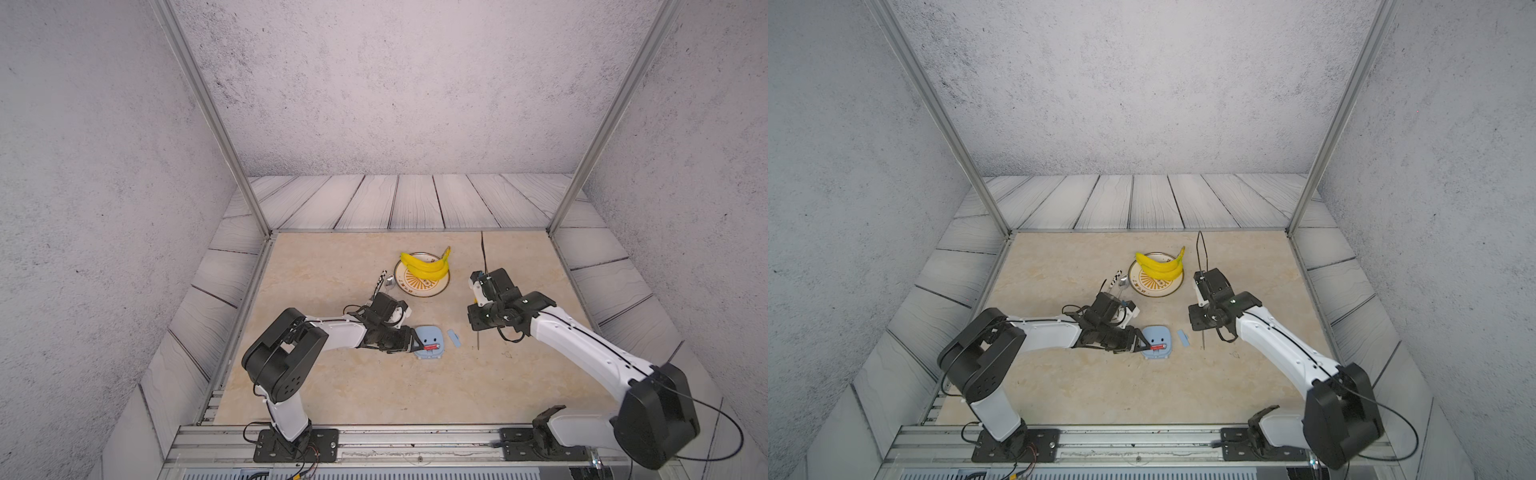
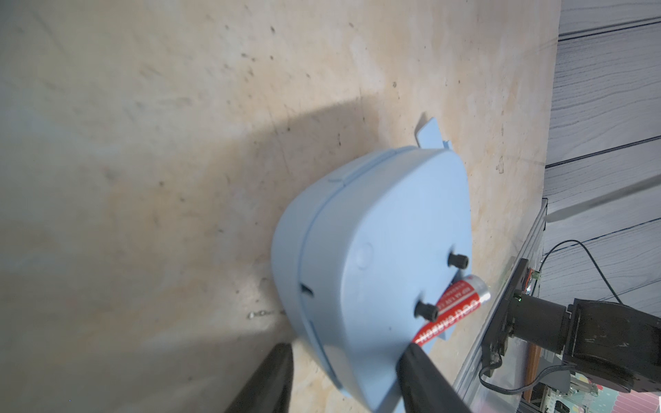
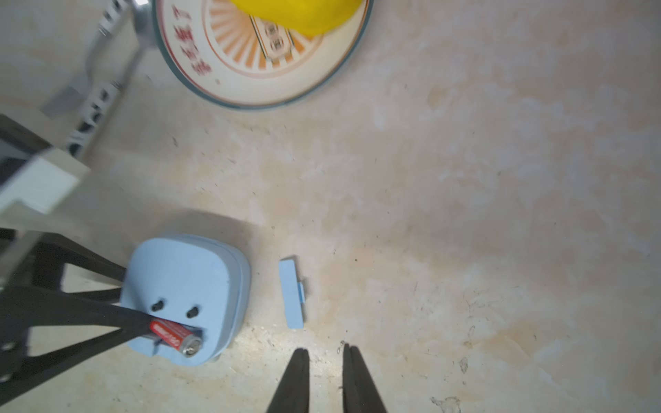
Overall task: Remove the battery from the alarm
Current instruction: Place the screwdriver at the center of the board.
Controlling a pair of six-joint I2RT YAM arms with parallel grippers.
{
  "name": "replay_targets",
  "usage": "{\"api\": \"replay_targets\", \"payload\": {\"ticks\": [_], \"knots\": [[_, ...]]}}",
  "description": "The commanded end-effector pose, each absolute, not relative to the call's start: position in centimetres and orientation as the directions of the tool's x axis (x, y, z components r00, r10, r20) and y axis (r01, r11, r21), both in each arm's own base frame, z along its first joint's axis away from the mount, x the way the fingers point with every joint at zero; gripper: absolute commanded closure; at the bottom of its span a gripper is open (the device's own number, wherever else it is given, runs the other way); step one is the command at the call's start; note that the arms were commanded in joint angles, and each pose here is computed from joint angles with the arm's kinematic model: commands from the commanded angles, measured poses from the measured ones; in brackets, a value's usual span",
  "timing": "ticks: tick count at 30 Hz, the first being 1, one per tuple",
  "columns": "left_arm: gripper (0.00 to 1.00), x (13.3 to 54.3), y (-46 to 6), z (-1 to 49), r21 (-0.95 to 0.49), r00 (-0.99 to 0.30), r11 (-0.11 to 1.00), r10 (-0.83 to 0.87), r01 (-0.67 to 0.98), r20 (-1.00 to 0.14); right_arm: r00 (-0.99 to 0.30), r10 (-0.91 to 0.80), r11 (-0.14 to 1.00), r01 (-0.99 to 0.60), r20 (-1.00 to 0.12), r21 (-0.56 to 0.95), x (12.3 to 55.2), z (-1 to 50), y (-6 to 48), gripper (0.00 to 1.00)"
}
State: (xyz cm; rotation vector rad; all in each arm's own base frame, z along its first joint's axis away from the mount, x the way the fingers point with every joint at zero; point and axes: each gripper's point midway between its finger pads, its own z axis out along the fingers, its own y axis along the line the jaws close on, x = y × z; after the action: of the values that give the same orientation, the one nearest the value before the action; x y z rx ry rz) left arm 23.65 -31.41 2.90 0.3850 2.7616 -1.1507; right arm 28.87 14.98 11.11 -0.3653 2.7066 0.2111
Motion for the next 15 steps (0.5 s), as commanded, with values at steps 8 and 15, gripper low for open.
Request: {"api": "replay_targets", "payload": {"ticks": [8, 15], "knots": [[0.46, 21.7, -28.2, -1.8, -0.555, -0.976, 0.804, 0.193, 0.214, -0.097, -0.964, -0.188, 0.964, -0.218, -0.189, 0.150, 33.2, 5.2, 15.1, 1.00], [0.46, 21.7, -28.2, -1.7, -0.556, -0.976, 0.803, 0.193, 0.215, -0.098, -0.977, -0.180, 0.976, -0.191, -0.111, 0.100, 34.8, 2.0, 14.4, 0.90]]}}
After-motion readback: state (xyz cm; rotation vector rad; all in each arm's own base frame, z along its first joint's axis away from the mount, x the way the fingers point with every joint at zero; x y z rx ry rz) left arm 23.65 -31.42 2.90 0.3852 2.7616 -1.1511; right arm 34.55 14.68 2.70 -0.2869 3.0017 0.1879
